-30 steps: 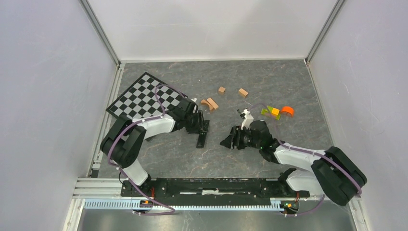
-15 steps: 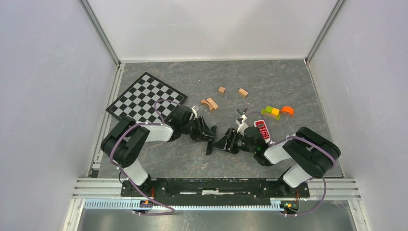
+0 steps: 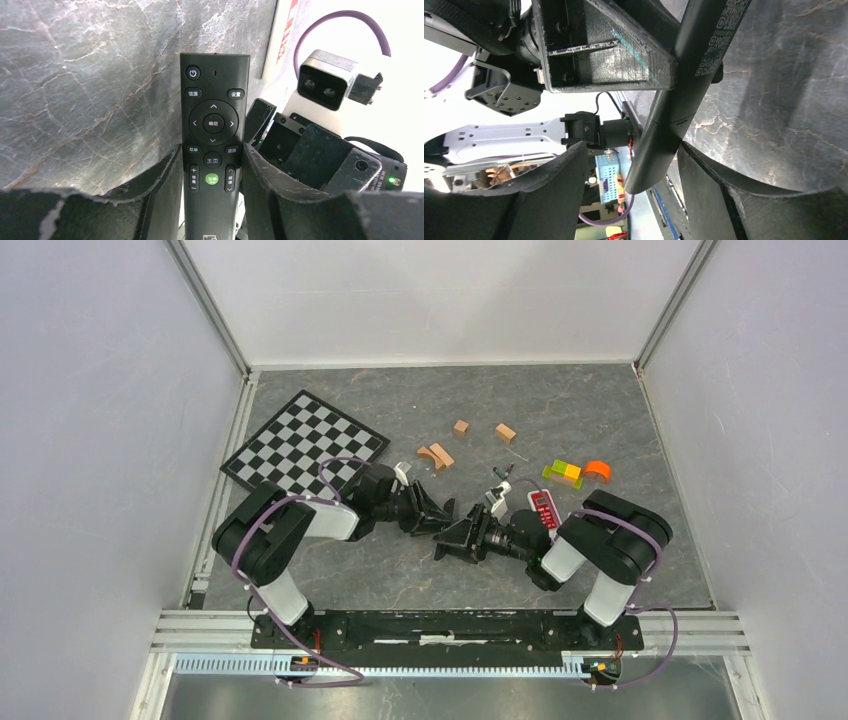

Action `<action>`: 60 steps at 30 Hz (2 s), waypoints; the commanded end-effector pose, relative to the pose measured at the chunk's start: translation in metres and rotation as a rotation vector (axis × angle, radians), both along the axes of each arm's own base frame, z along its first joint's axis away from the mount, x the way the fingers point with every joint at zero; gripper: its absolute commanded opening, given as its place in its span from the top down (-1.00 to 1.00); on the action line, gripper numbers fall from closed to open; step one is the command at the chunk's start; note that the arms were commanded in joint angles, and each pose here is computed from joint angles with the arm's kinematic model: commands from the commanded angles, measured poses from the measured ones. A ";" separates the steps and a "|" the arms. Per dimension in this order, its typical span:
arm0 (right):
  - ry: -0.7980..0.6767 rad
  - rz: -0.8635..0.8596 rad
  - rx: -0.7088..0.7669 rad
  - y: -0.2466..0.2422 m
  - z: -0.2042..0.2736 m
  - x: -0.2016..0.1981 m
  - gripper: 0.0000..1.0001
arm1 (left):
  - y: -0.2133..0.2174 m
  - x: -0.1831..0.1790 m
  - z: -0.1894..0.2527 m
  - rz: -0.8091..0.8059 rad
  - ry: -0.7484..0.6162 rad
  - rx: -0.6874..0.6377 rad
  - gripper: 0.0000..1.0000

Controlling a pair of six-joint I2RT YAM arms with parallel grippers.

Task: Load the batteries into the remote control
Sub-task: Adjust the remote control.

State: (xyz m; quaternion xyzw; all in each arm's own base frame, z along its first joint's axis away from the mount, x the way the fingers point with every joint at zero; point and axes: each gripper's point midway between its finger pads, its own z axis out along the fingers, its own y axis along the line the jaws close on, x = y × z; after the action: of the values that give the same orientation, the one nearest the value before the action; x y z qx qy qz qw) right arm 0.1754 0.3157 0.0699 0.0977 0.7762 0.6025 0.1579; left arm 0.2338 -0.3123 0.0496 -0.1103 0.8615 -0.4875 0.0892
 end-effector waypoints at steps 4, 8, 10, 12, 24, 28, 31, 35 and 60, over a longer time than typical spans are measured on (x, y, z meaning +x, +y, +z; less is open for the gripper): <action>-0.012 0.021 0.229 0.004 0.047 -0.007 -0.24 | -0.007 0.001 0.026 -0.002 -0.042 -0.121 0.31; 0.008 0.032 0.233 0.004 0.045 -0.010 -0.18 | -0.007 -0.004 0.030 -0.032 -0.068 -0.131 0.31; 0.000 0.038 0.214 0.005 0.042 -0.010 -0.19 | -0.006 -0.006 0.031 -0.042 -0.074 -0.134 0.31; -0.007 0.039 0.171 0.005 0.033 -0.009 -0.25 | -0.006 -0.009 0.033 -0.045 -0.073 -0.145 0.31; -0.105 0.019 0.072 0.006 0.021 0.002 -0.42 | -0.010 -0.013 0.067 -0.024 -0.052 -0.296 0.31; -0.129 0.012 0.081 0.006 0.027 0.004 -0.36 | -0.012 -0.013 0.078 -0.018 -0.052 -0.345 0.31; -0.160 0.000 0.102 0.007 0.037 0.007 -0.26 | -0.012 -0.014 0.082 -0.018 -0.058 -0.352 0.30; -0.195 -0.009 0.151 0.008 0.052 0.009 0.06 | -0.012 -0.013 0.087 -0.015 -0.066 -0.362 0.25; -0.800 0.082 -0.677 -0.050 0.001 0.043 0.67 | 0.029 0.009 0.111 -0.080 -0.401 0.156 -0.87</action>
State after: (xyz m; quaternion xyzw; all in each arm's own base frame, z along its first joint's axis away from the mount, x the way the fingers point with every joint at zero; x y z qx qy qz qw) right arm 0.2103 0.2726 0.0690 -0.1800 0.8159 0.3608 0.4144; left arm 0.2457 -0.2969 0.1817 0.0094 0.8373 -0.4872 0.2479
